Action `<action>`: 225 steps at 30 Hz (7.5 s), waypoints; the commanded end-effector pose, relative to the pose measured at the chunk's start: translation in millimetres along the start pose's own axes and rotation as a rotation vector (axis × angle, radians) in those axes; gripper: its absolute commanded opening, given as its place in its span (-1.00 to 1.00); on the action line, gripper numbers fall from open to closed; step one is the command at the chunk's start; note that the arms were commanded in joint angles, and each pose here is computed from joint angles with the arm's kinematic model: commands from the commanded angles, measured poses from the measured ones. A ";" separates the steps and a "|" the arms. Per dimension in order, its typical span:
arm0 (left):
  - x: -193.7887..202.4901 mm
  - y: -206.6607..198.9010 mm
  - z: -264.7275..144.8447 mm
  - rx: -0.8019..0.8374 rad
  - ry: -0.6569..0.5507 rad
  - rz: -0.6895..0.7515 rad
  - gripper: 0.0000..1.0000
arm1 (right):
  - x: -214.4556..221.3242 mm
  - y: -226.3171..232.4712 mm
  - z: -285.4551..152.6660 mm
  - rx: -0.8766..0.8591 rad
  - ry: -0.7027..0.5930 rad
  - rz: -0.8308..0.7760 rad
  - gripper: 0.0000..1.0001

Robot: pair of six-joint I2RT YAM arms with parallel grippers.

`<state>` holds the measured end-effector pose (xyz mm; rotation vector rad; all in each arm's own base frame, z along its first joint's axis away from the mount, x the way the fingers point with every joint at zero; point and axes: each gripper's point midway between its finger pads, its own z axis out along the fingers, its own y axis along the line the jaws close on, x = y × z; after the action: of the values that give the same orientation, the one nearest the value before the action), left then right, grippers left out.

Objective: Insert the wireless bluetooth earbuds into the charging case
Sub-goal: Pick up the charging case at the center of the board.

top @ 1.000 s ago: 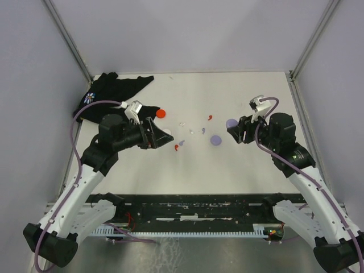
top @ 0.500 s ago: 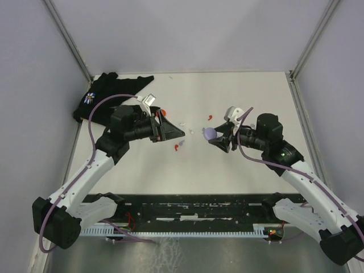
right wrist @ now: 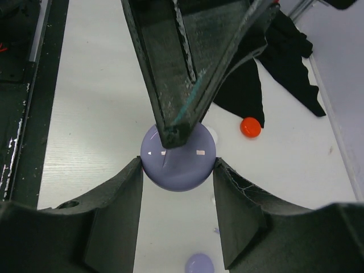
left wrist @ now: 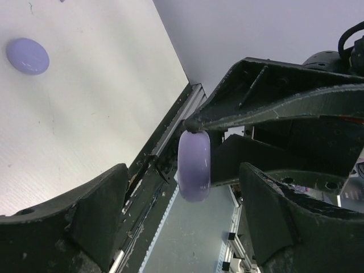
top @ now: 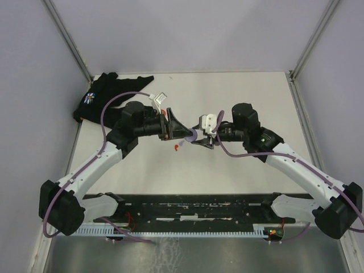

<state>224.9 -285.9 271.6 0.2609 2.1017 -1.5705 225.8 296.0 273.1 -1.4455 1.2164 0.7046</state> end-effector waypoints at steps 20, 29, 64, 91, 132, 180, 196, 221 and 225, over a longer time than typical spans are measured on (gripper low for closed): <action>-14.9 -10.7 -4.1 -0.026 -0.026 0.111 -0.86 | -31.7 -15.7 18.4 0.028 -0.068 -0.140 0.19; -55.1 -4.4 -26.2 -0.128 -0.366 0.108 -0.95 | -43.2 -38.6 3.3 0.281 -0.159 0.294 0.50; -102.4 -30.2 -60.4 0.201 -0.843 -0.279 -0.95 | -95.9 -69.1 41.6 0.266 -0.690 1.213 0.12; -70.3 -15.4 -88.2 0.005 -0.850 0.022 0.76 | -83.2 -45.7 25.8 0.152 -0.314 1.062 -0.96; -2.4 -81.4 -21.4 0.340 0.096 0.819 0.25 | -71.6 -6.1 -19.8 -0.194 0.325 0.493 -0.96; -26.0 -75.9 -39.8 0.325 -0.444 0.592 -0.95 | -81.0 -23.9 -11.1 -0.104 -0.265 0.708 0.20; -19.3 -65.6 -26.7 0.301 -0.334 0.662 -0.46 | -79.5 -14.3 -13.2 -0.189 -0.172 0.655 -0.71; 3.1 -58.5 -12.7 0.353 -0.055 0.851 0.02 | -66.9 -0.7 -15.4 -0.216 0.079 0.546 -0.85; 5.3 -56.6 -11.4 0.361 -0.047 0.851 0.01 | -67.8 -0.1 -13.3 -0.219 0.085 0.540 -0.86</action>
<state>195.3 -291.5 299.0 0.9935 1.4567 -1.3825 201.5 300.3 321.1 -1.3094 1.7333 1.2160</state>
